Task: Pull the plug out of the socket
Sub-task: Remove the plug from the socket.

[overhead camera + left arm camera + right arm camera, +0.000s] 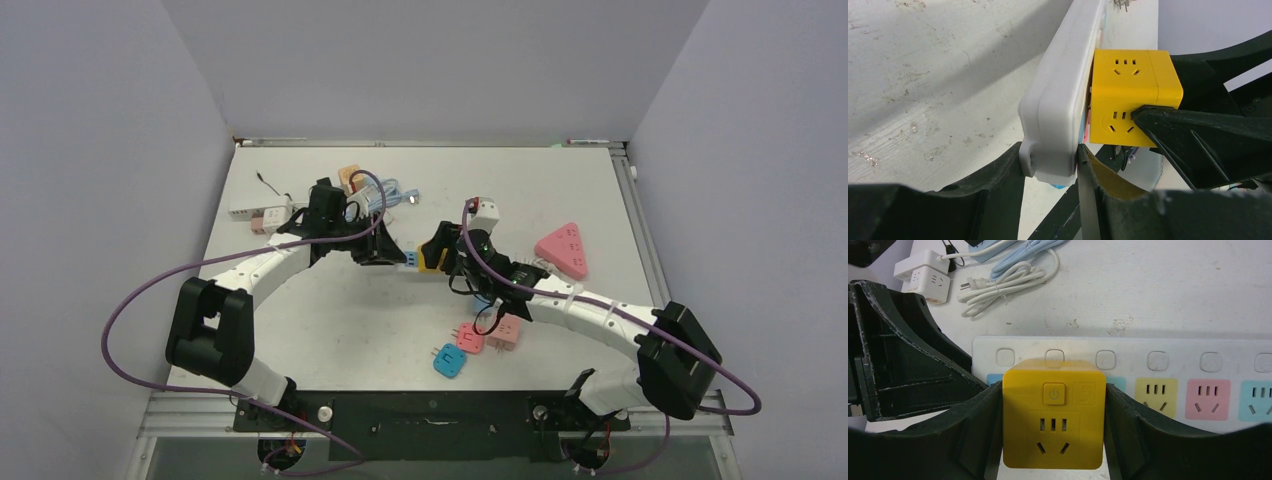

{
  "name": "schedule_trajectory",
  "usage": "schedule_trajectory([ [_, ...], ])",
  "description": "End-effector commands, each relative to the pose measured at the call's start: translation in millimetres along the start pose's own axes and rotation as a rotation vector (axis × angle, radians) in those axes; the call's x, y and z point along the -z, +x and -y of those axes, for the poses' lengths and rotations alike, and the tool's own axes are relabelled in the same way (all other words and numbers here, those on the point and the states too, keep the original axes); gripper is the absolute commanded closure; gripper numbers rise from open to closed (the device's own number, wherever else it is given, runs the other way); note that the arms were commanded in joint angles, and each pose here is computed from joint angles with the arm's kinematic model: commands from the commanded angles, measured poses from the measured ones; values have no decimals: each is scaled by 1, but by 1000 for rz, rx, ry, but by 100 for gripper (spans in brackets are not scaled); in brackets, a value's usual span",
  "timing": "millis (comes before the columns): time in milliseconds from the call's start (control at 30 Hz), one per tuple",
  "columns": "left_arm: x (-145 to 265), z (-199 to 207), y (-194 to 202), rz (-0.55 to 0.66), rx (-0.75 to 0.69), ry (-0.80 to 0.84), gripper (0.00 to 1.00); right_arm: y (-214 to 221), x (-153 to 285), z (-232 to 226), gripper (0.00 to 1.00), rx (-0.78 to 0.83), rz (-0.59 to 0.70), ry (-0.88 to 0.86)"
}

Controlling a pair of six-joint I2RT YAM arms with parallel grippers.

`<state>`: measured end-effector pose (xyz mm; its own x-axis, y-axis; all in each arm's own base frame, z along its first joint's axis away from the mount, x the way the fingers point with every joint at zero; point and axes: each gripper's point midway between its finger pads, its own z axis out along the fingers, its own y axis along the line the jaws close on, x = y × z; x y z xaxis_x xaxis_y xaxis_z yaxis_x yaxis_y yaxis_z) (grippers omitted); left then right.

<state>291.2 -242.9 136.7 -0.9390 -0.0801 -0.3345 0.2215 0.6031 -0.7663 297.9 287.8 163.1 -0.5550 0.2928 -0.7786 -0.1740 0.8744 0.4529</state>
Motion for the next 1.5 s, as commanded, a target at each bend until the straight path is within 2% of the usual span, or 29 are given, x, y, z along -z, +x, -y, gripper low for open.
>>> schedule_trajectory([
  [0,-3,6,-6,14,-75,3,100,-30,6,-30,95,-126,46,-167],
  [300,-3,3,-6,17,-77,-12,100,-25,1,-25,95,-134,13,-170],
  [567,-3,0,-6,17,-70,-28,100,-16,5,-33,90,31,17,-32],
  [733,-3,-1,-6,17,-69,-34,100,-9,6,-39,95,90,23,59],
  [1233,-1,-2,-7,22,-74,-48,100,-6,5,-53,95,118,45,184],
  [1467,-1,-4,-8,26,-76,-62,100,-8,7,-59,95,112,42,137],
])
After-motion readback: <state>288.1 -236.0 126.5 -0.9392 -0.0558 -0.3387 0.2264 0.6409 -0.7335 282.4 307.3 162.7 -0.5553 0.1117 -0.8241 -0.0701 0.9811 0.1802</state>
